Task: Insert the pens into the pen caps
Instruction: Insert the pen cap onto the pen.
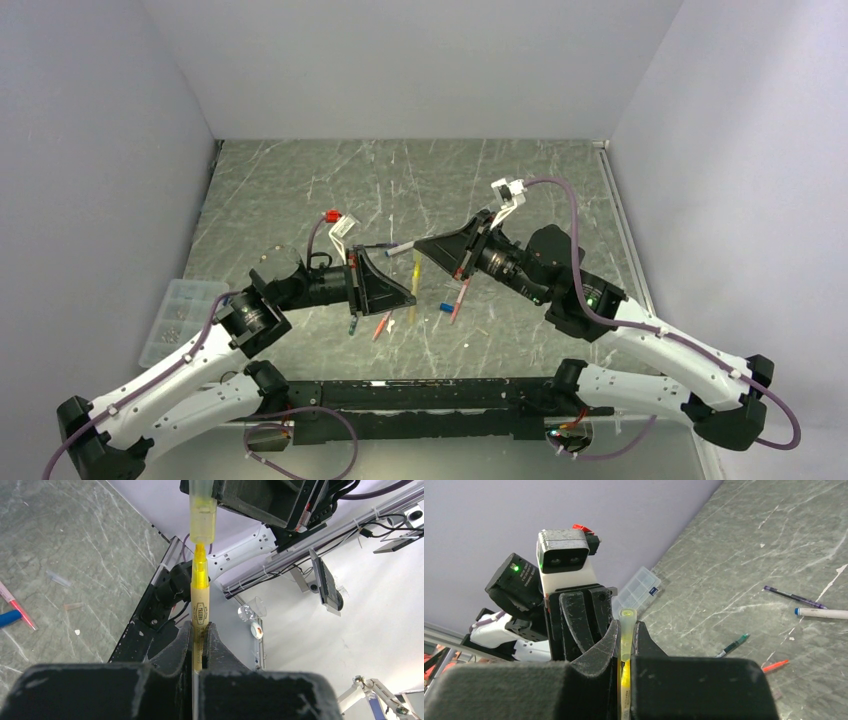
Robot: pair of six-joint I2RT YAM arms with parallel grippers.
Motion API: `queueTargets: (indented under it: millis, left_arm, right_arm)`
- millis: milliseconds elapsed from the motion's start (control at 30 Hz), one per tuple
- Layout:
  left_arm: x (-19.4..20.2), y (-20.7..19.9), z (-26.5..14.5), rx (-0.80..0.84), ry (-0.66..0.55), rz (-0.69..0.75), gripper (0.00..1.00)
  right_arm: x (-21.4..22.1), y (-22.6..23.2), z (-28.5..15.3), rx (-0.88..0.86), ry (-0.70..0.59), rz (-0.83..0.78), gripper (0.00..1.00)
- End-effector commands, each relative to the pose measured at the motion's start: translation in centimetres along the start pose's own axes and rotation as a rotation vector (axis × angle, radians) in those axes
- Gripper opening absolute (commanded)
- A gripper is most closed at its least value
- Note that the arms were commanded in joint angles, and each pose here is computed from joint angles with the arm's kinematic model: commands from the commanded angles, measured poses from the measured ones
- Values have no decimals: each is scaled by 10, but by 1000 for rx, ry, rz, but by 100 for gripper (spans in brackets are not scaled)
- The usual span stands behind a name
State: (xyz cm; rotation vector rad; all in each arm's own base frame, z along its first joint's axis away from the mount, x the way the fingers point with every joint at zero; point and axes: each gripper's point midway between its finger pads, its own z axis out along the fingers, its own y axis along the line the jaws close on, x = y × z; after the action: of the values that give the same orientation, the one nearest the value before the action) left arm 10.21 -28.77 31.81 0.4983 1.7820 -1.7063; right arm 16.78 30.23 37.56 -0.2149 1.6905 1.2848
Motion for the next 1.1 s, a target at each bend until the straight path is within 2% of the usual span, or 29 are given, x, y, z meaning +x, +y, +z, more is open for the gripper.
queueTargets:
  millis: [0, 1067]
  left_arm:
    - [-16, -21, -4, 43, -43, 66, 0]
    - [-28, -26, -5, 34, -92, 79, 0]
  right_arm:
    - [-23, 19, -8, -47, -66, -10, 0]
    - [1, 16, -3, -12, -22, -25, 0]
